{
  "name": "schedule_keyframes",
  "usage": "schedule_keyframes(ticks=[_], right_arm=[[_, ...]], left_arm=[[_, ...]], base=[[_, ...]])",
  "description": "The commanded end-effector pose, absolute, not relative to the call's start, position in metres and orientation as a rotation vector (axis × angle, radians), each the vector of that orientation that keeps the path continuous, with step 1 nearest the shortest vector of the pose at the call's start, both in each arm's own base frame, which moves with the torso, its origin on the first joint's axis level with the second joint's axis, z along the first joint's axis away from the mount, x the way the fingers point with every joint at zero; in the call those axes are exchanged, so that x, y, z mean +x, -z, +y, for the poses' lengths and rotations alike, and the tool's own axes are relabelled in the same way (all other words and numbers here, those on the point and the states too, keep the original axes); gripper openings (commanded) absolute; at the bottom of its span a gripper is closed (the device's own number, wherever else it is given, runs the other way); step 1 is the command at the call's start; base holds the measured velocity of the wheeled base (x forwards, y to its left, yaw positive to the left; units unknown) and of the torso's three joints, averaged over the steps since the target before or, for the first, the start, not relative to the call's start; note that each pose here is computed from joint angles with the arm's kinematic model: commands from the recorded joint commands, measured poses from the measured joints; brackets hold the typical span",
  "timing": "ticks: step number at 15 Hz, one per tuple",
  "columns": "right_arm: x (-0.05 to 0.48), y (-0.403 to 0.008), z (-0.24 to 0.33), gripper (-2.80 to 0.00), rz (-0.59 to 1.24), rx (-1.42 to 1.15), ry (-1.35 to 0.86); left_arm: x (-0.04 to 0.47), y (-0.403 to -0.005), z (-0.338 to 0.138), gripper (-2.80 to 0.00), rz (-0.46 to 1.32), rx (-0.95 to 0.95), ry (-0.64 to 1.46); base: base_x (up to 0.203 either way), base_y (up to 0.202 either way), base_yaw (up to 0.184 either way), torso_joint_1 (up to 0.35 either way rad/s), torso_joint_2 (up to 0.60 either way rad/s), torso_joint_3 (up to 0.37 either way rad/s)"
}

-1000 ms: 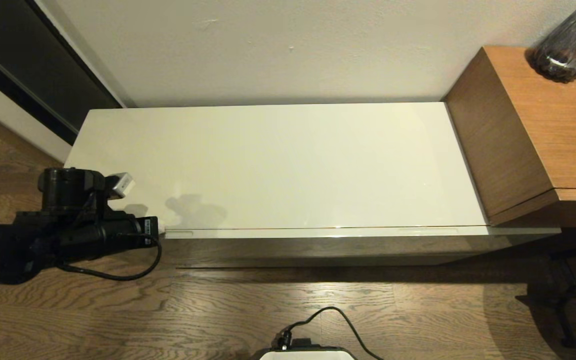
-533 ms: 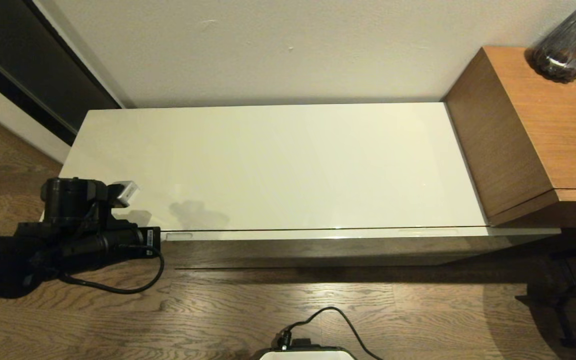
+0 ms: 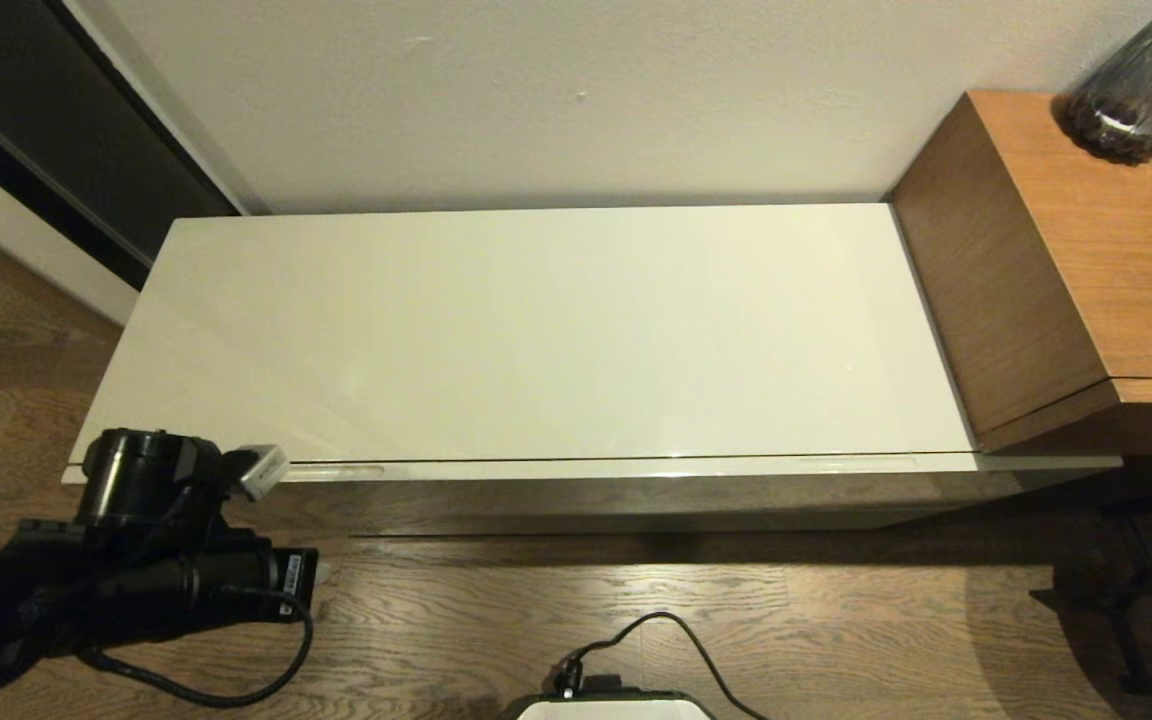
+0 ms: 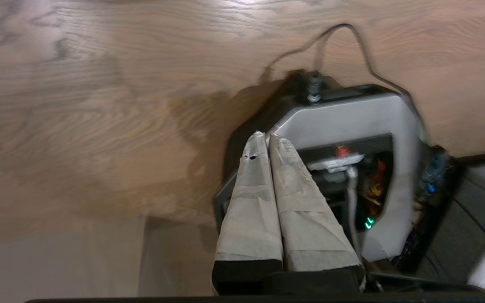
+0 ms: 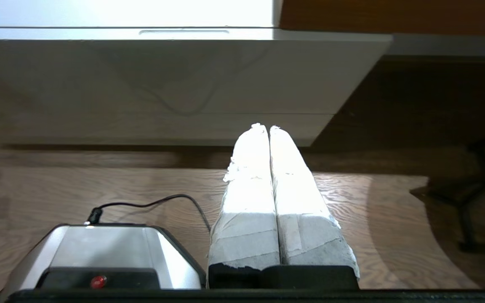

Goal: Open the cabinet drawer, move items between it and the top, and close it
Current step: Open the drawer

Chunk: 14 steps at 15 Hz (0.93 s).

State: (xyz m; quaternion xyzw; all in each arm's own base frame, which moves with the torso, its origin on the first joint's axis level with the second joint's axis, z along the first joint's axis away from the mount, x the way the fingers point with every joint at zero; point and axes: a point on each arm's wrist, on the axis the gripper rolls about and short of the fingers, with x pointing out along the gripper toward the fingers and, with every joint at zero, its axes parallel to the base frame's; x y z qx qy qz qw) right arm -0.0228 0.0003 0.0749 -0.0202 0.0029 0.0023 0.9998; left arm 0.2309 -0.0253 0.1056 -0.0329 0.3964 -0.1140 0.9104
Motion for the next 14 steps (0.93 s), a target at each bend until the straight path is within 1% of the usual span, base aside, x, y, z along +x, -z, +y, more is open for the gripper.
schedule_keyframes(ticks=[1,3,5,11,14], right_arm=[[-0.023,-0.075,0.000,-2.80,0.007,-0.041,-0.005],[-0.023,-0.075,0.000,-2.80,0.006,-0.041,-0.005],[-0.023,-0.075,0.000,-2.80,0.006,-0.041,-0.005],[-0.023,-0.075,0.000,-2.80,0.008,-0.041,-0.005],[-0.023,-0.075,0.000,-2.80,0.007,-0.041,-0.005]], left_arm=[[0.201,-0.129,-0.027,-2.80,0.781,-0.076,0.278],[0.194,-0.144,-0.028,-2.80,0.763,-0.122,0.294],[0.211,-0.153,-0.030,-2.80,0.739,-0.154,0.283],[0.280,-0.153,-0.036,-2.80,0.705,-0.129,0.206],[0.290,-0.152,-0.037,-2.80,0.704,-0.125,0.196]], base=[[0.000,0.000,0.000,0.000,0.00,0.000],[0.000,0.000,0.000,0.000,0.00,0.000],[0.000,0.000,0.000,0.000,0.00,0.000],[0.000,0.000,0.000,0.000,0.00,0.000],[0.000,0.000,0.000,0.000,0.00,0.000]])
